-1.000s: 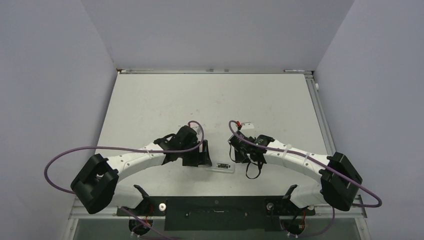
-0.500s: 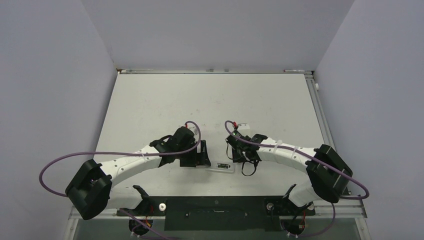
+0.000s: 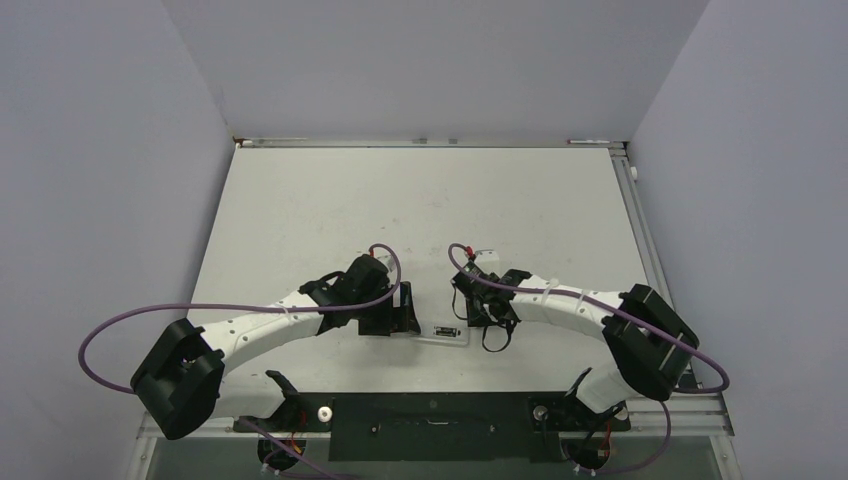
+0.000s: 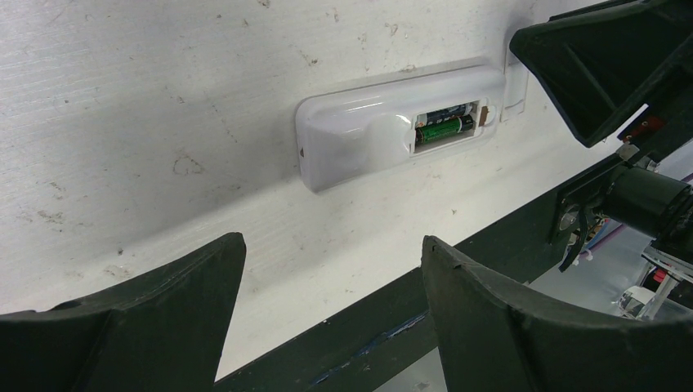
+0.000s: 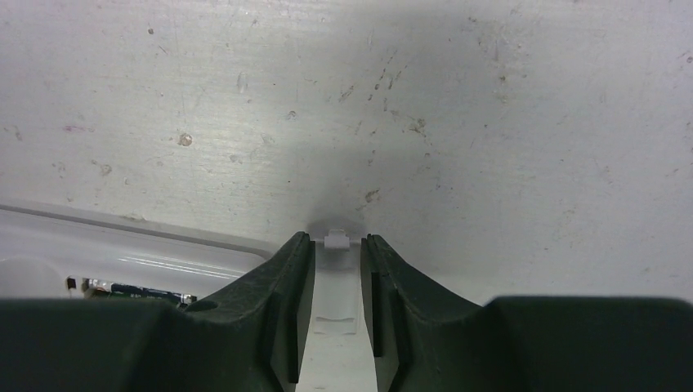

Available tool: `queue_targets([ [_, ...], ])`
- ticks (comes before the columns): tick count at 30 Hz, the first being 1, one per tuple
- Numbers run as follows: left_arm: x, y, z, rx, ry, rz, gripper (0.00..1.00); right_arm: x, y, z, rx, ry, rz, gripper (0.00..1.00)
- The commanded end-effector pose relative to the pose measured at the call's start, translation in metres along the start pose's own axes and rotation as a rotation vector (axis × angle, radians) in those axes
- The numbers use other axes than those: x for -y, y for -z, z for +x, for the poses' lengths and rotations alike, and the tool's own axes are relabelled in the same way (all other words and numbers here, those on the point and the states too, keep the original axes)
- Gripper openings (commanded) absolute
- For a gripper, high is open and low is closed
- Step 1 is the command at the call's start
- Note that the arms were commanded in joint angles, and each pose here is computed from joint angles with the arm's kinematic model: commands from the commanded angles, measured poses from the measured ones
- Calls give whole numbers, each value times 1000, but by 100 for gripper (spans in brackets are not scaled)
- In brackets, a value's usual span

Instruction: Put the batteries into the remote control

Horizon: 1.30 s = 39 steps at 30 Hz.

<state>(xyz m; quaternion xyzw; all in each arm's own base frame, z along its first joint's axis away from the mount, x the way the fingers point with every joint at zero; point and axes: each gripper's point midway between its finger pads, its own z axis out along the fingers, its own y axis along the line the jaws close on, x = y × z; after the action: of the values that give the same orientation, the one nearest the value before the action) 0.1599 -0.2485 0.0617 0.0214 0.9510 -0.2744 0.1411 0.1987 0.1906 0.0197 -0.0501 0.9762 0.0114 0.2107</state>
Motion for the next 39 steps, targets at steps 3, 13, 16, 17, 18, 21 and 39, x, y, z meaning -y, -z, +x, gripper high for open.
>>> queue_targets([
  [3, 4, 5, -6, 26, -10, 16, 76, 1, -8, -2, 5, -14, 5, 27],
  [13, 4, 6, -7, 25, -12, 16, 77, 2, -11, 3, -9, -12, 1, 11],
  [16, 4, 6, -7, 26, -9, 17, 77, 4, -9, 3, -5, -12, 4, 9],
  [17, 4, 6, -7, 25, -10, 18, 77, 5, -7, 2, -2, -13, 4, 9],
  [18, 4, 6, -7, 25, -8, 18, 77, 5, -6, 2, 1, -14, 2, 9],
  [21, 5, 6, -7, 27, -7, 22, 77, 3, 2, -4, 21, -21, -15, 18],
  [39, 6, 3, -4, 17, 9, 37, 77, 8, 21, 19, -67, 155, -97, 47],
])
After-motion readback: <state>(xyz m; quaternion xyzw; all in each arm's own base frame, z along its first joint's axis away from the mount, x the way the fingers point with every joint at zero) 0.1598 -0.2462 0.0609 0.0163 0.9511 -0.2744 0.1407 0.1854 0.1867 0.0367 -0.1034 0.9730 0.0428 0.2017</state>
